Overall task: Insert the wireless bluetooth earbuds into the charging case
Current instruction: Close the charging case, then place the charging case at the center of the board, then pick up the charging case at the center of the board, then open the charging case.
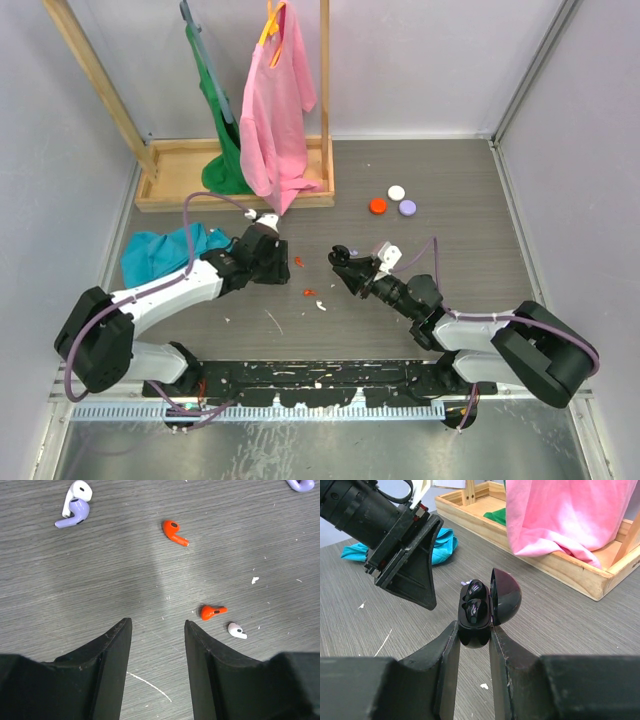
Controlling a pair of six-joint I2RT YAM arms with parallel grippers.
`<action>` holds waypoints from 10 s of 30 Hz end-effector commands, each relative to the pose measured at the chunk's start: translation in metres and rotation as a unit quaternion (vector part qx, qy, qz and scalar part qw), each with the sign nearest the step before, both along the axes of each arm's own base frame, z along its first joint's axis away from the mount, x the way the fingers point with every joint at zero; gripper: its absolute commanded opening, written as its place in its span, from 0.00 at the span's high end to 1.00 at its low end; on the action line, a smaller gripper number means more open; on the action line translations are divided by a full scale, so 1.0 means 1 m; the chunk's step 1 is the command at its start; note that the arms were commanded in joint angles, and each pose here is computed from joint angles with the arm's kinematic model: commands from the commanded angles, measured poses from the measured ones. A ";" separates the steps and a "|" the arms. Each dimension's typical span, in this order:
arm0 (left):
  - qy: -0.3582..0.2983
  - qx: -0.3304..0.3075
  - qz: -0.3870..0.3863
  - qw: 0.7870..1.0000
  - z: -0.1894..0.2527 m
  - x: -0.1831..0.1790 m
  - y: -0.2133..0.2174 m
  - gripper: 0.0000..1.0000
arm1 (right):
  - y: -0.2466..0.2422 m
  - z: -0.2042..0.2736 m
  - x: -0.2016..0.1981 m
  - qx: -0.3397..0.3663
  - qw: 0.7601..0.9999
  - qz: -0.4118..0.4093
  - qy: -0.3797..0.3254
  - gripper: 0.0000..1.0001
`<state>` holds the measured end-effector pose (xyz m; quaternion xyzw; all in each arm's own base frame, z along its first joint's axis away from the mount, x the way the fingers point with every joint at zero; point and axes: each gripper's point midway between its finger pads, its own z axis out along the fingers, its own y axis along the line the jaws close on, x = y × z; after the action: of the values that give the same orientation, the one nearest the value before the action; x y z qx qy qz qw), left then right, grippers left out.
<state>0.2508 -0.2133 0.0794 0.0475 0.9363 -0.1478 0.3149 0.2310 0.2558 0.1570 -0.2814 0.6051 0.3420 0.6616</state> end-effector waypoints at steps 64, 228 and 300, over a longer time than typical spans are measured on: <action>-0.106 -0.273 -0.209 0.933 0.127 -0.036 -0.063 0.31 | 0.035 0.003 0.003 0.026 0.991 0.085 0.095 0.98; -0.115 -0.338 -0.181 0.916 0.161 -0.028 -0.056 0.80 | 0.071 0.069 -0.026 -0.078 0.975 0.067 -0.196 0.40; -0.299 -0.204 -0.412 0.836 0.178 -0.075 -0.066 0.38 | 0.062 0.089 -0.078 0.019 0.938 0.345 0.018 0.91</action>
<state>0.1673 -0.2774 0.2402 0.4192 0.6548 -0.4331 0.4561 0.1548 0.3175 0.2208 -0.4471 0.5133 0.5618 0.4701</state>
